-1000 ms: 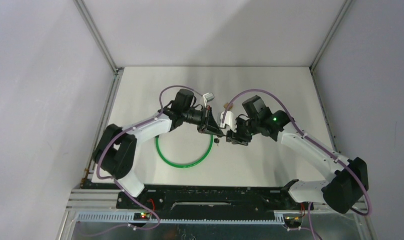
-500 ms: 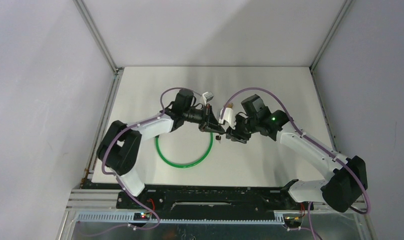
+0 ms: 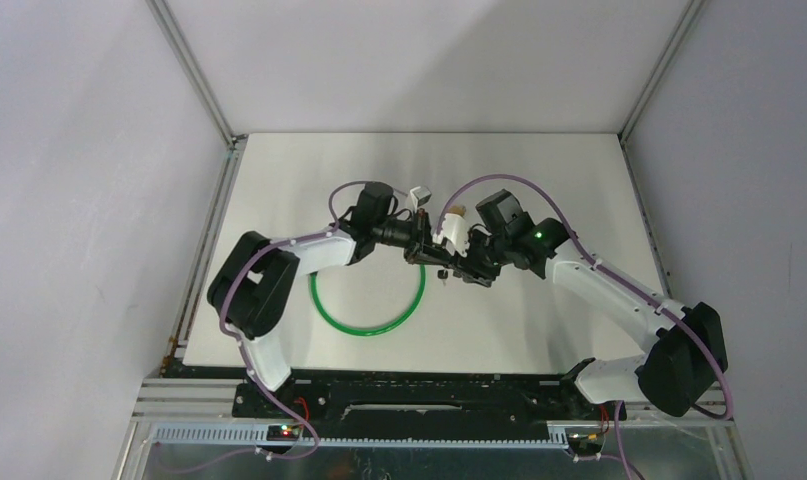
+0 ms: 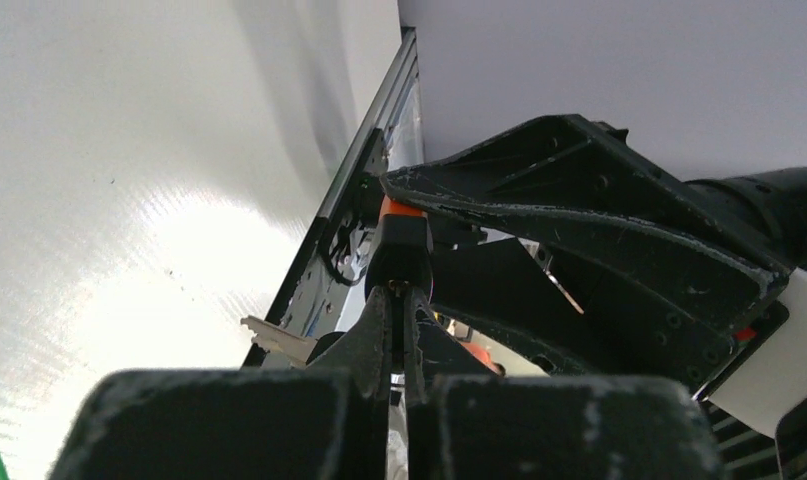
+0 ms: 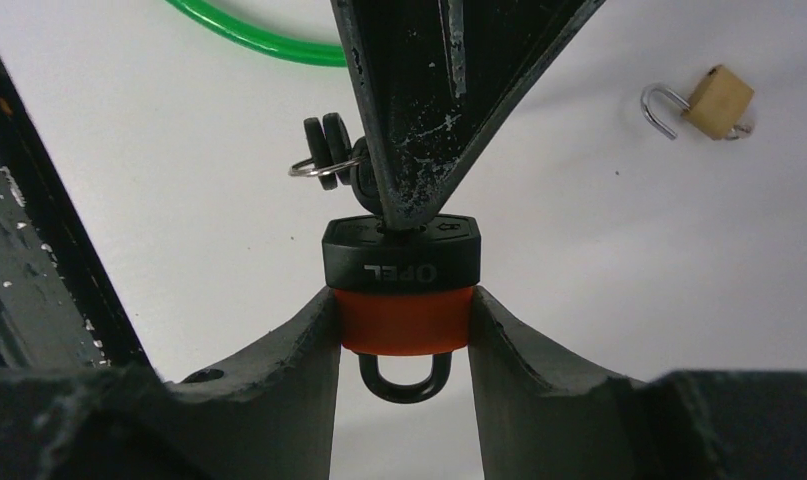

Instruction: Unlock with the key

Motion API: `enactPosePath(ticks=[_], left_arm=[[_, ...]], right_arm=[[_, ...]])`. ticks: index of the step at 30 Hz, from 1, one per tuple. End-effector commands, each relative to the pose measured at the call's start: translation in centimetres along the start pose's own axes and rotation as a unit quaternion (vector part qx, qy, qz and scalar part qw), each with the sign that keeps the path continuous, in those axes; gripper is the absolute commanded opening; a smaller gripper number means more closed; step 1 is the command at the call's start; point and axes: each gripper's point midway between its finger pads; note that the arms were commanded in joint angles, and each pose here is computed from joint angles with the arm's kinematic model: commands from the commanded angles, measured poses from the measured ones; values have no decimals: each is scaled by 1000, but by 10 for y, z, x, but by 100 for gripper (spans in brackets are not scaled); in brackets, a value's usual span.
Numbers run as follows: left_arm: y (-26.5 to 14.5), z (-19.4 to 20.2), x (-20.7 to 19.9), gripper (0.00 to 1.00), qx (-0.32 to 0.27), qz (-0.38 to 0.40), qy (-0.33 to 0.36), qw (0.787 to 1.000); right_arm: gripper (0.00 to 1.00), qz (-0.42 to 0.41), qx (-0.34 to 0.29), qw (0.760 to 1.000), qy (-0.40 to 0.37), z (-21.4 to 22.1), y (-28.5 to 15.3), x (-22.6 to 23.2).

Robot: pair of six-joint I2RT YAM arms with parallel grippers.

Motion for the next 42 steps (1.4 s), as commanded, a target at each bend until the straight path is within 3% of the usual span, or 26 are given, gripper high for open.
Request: enactPosePath(ticks=[1,10,17,26,33,35,38,42], left_arm=[[14,-3,-8,0,-14,26,2,1000],[21,1,-6,0,-5,26,20,999],[13,3,-8,0,9,0,159,987],[9,7,-18,0,40,2,293,955],[0,22,-22,0,61,6,439,897],[-3,18,-26,4,52,1,441,896],[-10,6,-36,20,32,-6,426,904],[-21,-18,-50,36,-6,-16,370,929]], right_arm=[[0,42,-103,993,-39,-69,-11,-22],[0,35,-122,991,-37,-71,-16,-26],[0,-29,-143,989,-6,-57,-21,-18],[0,-110,-186,976,34,-51,-22,-9],[0,-172,-206,961,62,-45,-18,2],[0,-157,-198,966,59,-43,-18,-2],[0,-110,-180,976,45,-41,-19,-14],[0,-18,-132,991,-8,-34,-15,-24]])
Point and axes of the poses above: each gripper's point midway between its finger pads, its own y axis out along the fingers, its own x axis along the line the jaws close on, z = x × y, and after that the axes turned 6 degrees about -y, right-handed
